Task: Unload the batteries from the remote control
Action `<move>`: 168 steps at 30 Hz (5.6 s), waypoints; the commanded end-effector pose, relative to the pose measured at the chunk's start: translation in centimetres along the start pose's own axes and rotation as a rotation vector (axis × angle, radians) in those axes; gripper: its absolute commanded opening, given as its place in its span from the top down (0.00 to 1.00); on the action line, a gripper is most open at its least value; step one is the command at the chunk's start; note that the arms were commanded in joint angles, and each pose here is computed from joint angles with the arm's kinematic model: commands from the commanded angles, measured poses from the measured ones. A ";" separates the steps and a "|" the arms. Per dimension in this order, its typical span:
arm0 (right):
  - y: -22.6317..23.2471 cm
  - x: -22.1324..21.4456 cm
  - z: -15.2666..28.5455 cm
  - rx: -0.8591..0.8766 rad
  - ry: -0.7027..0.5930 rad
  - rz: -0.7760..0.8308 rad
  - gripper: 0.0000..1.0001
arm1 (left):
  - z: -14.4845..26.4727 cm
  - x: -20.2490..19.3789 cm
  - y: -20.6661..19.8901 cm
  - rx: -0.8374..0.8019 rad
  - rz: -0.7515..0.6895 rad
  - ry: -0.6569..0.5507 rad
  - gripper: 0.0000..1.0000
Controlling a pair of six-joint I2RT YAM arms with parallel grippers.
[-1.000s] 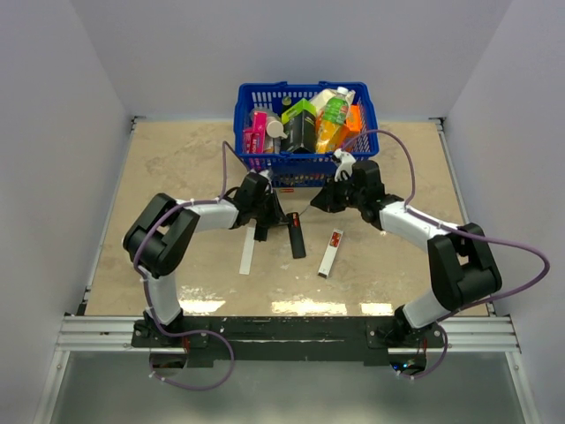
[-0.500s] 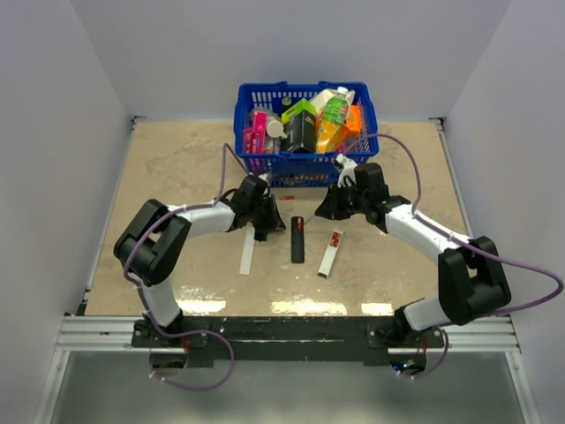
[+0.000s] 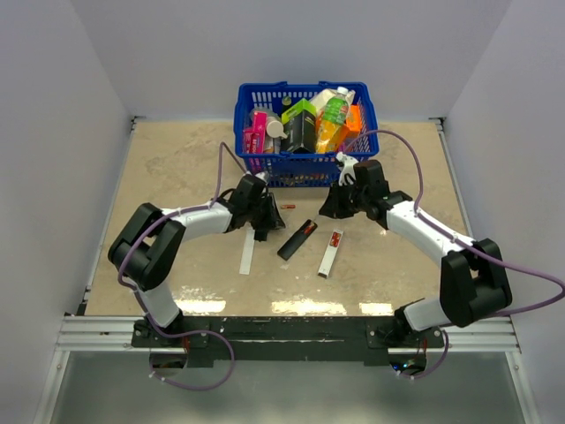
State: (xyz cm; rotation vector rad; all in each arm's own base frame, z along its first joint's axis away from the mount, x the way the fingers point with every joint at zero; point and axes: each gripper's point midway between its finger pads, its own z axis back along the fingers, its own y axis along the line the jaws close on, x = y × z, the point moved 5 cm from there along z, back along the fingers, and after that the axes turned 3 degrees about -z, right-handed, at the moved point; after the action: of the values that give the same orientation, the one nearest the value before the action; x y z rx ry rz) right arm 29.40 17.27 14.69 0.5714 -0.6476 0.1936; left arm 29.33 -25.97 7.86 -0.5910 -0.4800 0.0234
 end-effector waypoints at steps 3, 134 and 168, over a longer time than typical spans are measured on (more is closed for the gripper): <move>-0.2 1.4 0.2 -0.056 -0.035 0.036 1.00 | 0.8 0.3 0.1 0.019 -0.024 -0.041 0.69; -3.9 -3.3 -0.6 0.148 0.045 -0.235 1.00 | -2.3 -5.8 -0.5 0.021 -0.085 0.107 0.73; -1.2 -2.8 0.5 0.344 0.073 -0.276 1.00 | -2.4 -5.7 -0.6 0.024 -0.080 0.099 0.73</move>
State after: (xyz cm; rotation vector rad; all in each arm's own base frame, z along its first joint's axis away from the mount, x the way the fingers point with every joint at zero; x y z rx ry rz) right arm 27.91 14.78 11.94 0.8408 -0.4968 0.0296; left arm 24.87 -29.50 5.78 -0.6409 -0.3961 -0.0830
